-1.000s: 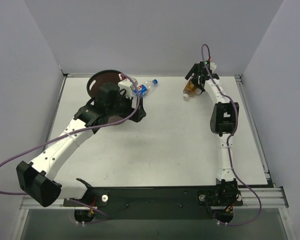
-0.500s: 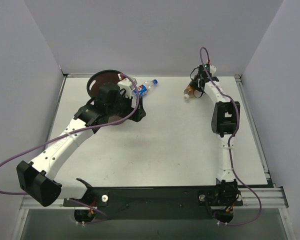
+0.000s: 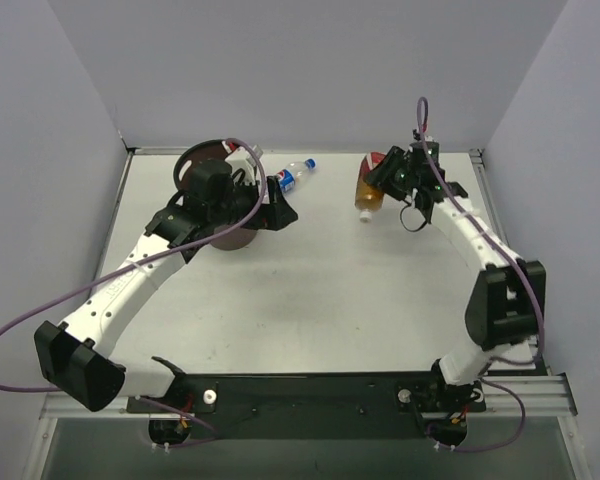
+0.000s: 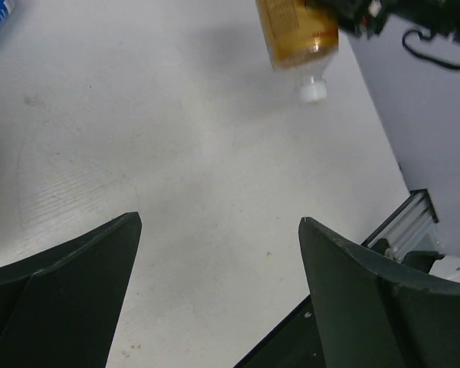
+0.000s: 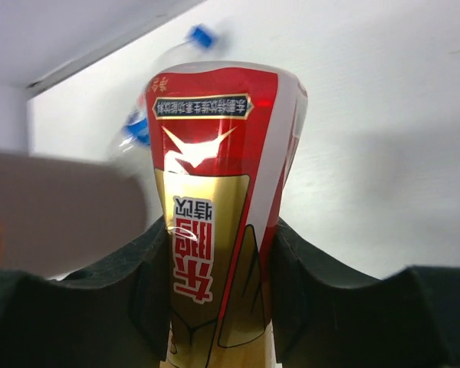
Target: Put the plastic bottles in the bin
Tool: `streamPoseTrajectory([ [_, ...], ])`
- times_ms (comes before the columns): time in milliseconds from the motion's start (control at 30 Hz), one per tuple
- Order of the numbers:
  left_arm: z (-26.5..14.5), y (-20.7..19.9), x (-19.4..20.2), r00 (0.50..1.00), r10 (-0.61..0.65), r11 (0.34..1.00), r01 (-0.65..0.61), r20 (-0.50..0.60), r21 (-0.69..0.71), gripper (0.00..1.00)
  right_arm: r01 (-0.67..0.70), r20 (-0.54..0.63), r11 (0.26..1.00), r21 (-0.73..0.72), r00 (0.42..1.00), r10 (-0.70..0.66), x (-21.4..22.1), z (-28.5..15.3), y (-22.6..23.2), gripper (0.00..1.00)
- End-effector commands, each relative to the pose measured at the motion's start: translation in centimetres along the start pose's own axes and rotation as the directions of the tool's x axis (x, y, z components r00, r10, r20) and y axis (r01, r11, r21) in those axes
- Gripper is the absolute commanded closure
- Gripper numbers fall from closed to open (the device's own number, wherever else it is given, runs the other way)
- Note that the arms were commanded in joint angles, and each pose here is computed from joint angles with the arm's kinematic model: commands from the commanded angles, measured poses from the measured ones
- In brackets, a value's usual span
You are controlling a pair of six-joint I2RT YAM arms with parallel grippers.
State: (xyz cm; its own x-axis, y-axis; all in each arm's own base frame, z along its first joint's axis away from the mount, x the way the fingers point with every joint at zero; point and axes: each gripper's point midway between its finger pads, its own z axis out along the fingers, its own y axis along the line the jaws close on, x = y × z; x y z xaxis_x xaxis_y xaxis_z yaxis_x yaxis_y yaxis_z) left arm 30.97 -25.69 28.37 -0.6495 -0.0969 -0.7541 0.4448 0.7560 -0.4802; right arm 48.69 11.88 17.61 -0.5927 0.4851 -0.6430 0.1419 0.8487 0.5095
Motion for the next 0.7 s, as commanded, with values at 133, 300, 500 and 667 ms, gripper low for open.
streamPoseTrajectory([
  [133, -2.7, -3.5, -7.1, 0.974, -0.146, 0.979, 0.117, 0.171, 0.166, 0.02, -0.023, -0.015, 0.817, -0.576, 1.0, 0.018, 4.7, -12.7, 12.5, 1.0],
  [300, -4.2, -4.9, -8.5, 0.966, -0.147, 0.959, 0.086, 0.213, 0.27, 0.03, -0.042, -0.072, 0.722, -0.69, 0.997, -0.011, 7.0, -16.8, 15.7, 1.0],
  [500, -5.1, -5.8, -7.6, 0.972, -0.144, 0.944, 0.078, 0.188, 0.32, 0.03, -0.071, -0.109, 0.605, -0.793, 0.994, -0.025, 7.0, -19.7, 19.5, 1.0],
  [667, -5.6, -6.3, -7.8, 0.971, -0.156, 0.937, 0.086, 0.184, 0.338, 0.02, -0.077, -0.147, 0.55, -0.832, 0.986, -0.084, 8.7, -20.9, 22.3, 1.0],
])
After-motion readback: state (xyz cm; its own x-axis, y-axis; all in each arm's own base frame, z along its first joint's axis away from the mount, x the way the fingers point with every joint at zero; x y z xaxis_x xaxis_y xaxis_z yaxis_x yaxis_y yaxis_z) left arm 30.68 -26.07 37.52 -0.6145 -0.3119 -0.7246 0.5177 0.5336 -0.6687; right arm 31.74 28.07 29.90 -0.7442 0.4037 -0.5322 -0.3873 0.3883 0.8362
